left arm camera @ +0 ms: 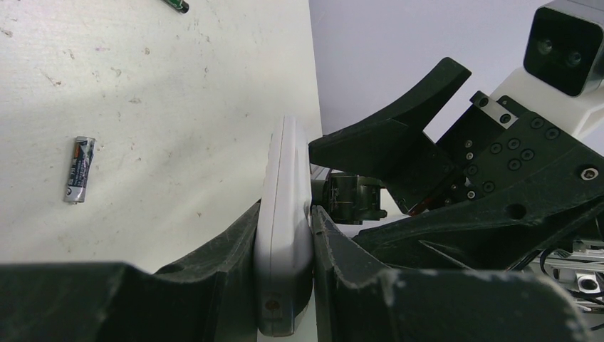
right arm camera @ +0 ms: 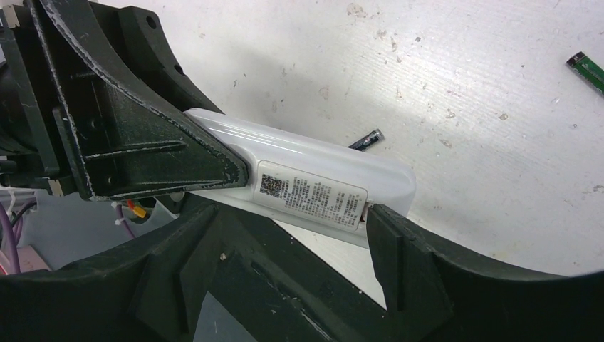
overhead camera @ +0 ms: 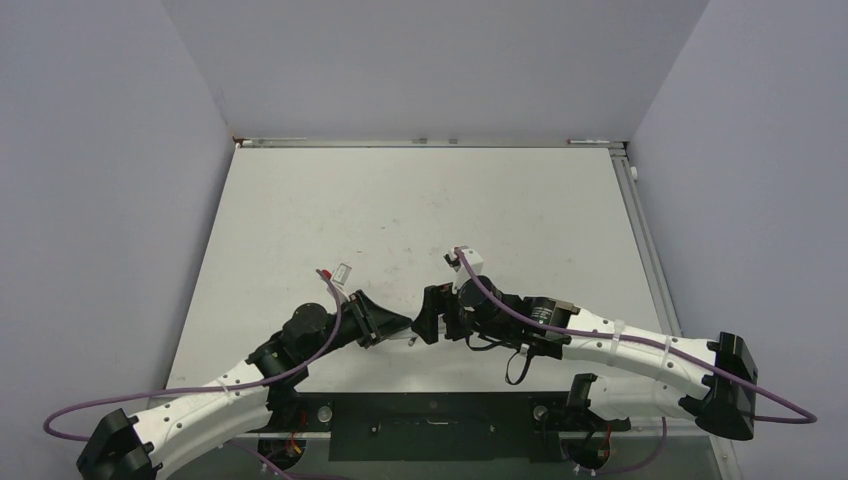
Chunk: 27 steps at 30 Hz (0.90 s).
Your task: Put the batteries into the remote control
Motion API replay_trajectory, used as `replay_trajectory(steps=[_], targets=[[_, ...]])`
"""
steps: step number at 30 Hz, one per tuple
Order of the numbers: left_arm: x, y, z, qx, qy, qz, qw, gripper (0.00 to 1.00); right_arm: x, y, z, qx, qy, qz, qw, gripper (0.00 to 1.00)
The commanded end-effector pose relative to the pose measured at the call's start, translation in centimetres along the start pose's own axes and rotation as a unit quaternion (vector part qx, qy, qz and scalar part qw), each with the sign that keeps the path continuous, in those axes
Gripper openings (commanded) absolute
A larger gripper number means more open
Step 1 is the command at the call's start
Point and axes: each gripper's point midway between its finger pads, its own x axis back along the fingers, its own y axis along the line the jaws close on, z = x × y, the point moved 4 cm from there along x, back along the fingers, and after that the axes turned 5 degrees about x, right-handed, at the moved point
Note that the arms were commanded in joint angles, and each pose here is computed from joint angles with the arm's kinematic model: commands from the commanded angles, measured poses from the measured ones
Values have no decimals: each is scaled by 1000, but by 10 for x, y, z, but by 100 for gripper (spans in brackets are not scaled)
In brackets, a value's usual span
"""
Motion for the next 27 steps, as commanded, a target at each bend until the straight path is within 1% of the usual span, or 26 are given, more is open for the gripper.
replay_trajectory(steps=[1,10,14,27], targets=[[4,-52,-3,-3,8,91,996,0,-2,6,-10,-5,-19,7,1000,73],[4,-58,-2,-4,13,101,995,0,-7,1,-6,-10,-18,16,1000,73],[5,-60,-1,7,16,111,994,0,-10,1,-2,-17,-18,10,1000,73],[4,-62,0,16,24,114,993,0,-5,16,0,-52,-33,-72,996,73]])
